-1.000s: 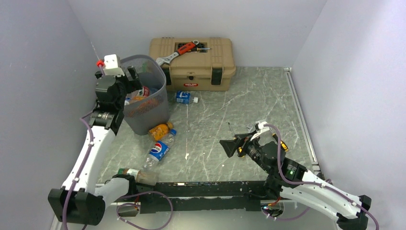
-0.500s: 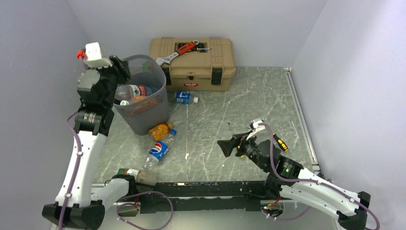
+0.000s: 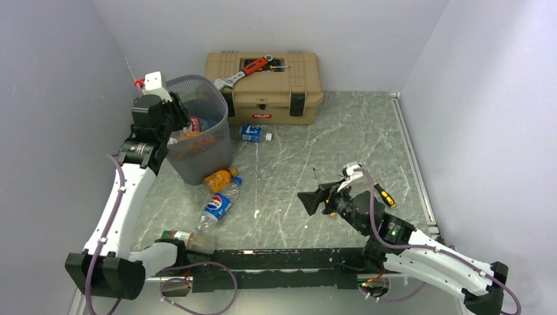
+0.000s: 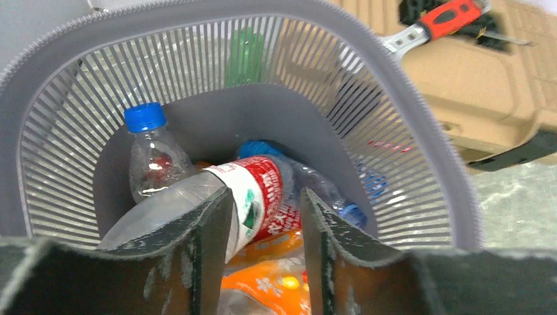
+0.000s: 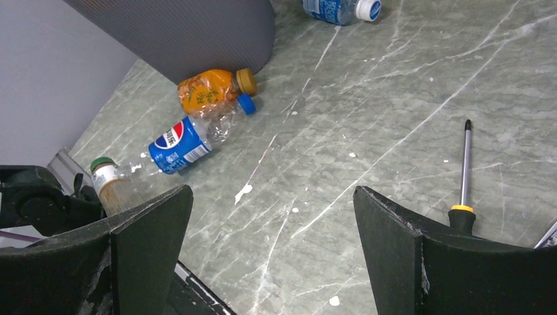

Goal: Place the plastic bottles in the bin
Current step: Pick up the plastic bottle from the corner of the board.

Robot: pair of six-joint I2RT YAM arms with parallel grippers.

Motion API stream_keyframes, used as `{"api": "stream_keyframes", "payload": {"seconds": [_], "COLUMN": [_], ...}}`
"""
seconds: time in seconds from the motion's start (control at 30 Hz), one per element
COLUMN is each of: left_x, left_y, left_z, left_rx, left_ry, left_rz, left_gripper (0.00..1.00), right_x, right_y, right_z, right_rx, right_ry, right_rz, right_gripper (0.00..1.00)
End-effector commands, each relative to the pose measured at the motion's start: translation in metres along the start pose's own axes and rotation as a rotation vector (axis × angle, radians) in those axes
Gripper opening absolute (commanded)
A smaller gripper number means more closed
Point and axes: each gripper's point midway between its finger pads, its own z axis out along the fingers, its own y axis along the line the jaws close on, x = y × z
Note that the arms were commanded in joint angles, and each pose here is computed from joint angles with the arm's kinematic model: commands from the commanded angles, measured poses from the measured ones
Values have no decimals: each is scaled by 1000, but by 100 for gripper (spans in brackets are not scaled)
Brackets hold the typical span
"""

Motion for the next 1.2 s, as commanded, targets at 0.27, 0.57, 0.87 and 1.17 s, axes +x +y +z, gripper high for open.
{"api": "stream_keyframes", "payload": {"seconds": [0.27, 0.57, 0.87, 1.17], "left_x": [-61, -39, -14, -11], "left_y": [-62, -31, -36, -30], "left_z": [-97, -99, -96, -100], "left_rx": [425, 303, 331, 300], "left_ry": [-340, -438, -407, -408], "left_rz": [34, -38, -28, -28], "left_gripper": [99, 99, 100, 99], "right_x": [4, 7, 64, 133], "right_y": [16, 12, 62, 131], "right_z": [34, 123, 177, 140], "right_rx": [16, -66, -167, -263], "right_ry": [73, 178, 399, 540], "right_rz": [-31, 174, 333, -135], "right_gripper": [96, 93, 100, 94]}}
